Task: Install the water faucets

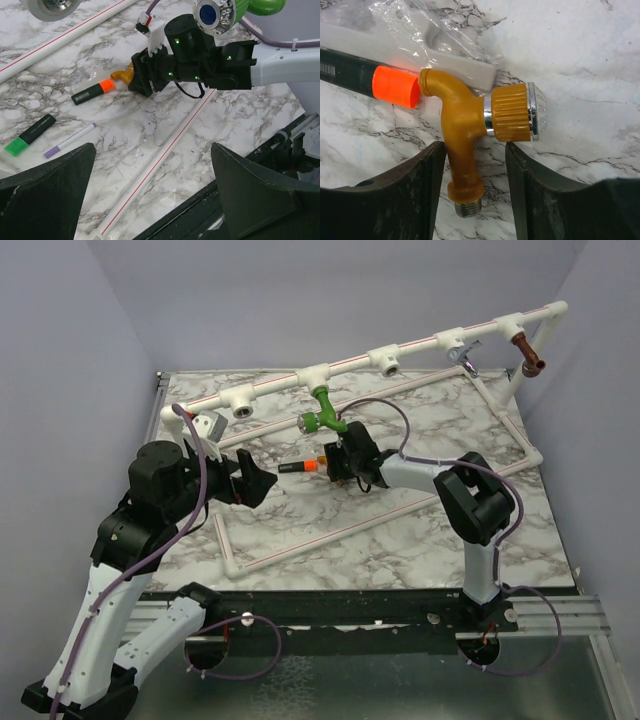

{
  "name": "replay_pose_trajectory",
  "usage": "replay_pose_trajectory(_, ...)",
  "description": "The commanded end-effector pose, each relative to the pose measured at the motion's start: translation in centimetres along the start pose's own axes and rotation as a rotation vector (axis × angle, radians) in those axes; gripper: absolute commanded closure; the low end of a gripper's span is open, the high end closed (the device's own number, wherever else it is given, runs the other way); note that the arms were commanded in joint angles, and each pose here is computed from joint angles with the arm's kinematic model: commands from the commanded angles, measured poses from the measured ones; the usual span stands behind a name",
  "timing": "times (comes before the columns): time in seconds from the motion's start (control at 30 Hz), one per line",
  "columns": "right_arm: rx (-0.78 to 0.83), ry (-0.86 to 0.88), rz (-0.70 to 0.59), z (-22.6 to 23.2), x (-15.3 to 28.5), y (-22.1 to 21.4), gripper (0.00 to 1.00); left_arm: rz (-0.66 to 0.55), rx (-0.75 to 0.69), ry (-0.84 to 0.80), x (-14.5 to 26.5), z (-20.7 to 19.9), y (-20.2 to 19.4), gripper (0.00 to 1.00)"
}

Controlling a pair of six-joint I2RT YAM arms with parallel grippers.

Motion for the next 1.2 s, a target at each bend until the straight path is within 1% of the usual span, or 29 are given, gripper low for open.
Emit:
replay_pose_trajectory(0.0, 0.089, -0.041, 0.072, 0.2, -0.7, -1.1, 0.46, 0.027, 0.018, 0.0, 0.5, 0.1, -0.8, 0.01)
replay_pose_trajectory(0.07, 0.115, -0.055, 0.089, 0.2, -0.8, -1.4, 0.49, 0.025, 0.017, 0.005, 0.6, 0.1, -0.8, 0.01)
replay_pose_trajectory(0.23, 0.185, -0.105, 0.14, -0.1, -0.7, -2.5, 0.51, 0.026, 0.011, 0.017, 0.8, 0.3, -1.0, 0.01)
replay_pose_trajectory(0.3, 0.204, -0.112, 0.164, -0.2, -0.8, -3.1, 0.55, 0.027, 0.01, 0.02, 0.8, 0.4, -1.0, 0.01)
replay_pose_trajectory(0.37, 0.212, -0.113, 0.184, -0.2, -0.8, -3.5, 0.65, 0.026, 0.007, 0.025, 0.8, 0.5, -1.0, 0.01)
replay_pose_trajectory(0.47, 0.213, -0.11, 0.195, -0.2, -0.6, -3.7, 0.92, 0.02, 0.006, 0.035, 0.9, 0.6, -1.0, 0.01)
replay_pose_trajectory(0.5, 0.214, -0.107, 0.198, -0.2, -0.4, -3.8, 0.98, 0.017, 0.005, 0.043, 1.0, 0.7, -1.0, 0.01)
replay_pose_trajectory(0.67, 0.21, -0.094, 0.183, -0.1, 0.6, -3.5, 0.99, -0.005, -0.003, 0.086, 1.2, 1.3, -0.8, 0.01)
replay_pose_trajectory(0.77, 0.195, -0.08, 0.147, 0.0, 2.0, -2.6, 1.0, -0.019, -0.001, 0.107, 1.3, 1.5, -0.7, 0.01)
replay_pose_trajectory(0.97, 0.148, -0.007, 0.042, 0.7, 5.8, -1.0, 1.0, -0.021, 0.015, 0.122, 1.3, 1.8, -1.0, 0.01)
replay_pose_trajectory(1.13, 0.132, 0.095, -0.063, 1.5, 9.3, -1.3, 1.0, 0.005, 0.042, 0.108, 1.0, 1.8, -1.8, 0.01)
replay_pose_trajectory(1.17, 0.137, 0.113, -0.103, 1.7, 9.9, -1.1, 1.0, 0.008, 0.048, 0.105, 1.0, 1.8, -1.9, 0.01)
Point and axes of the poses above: each gripper's point midway between its finger pads, its own x axis back along the fingers, its own z axis along the line the jaws close on, y = z × x, the point moved 5 cm from there along x, back along the fingers, and after that the axes turned 9 degrees about x, right-handed, at the moved point
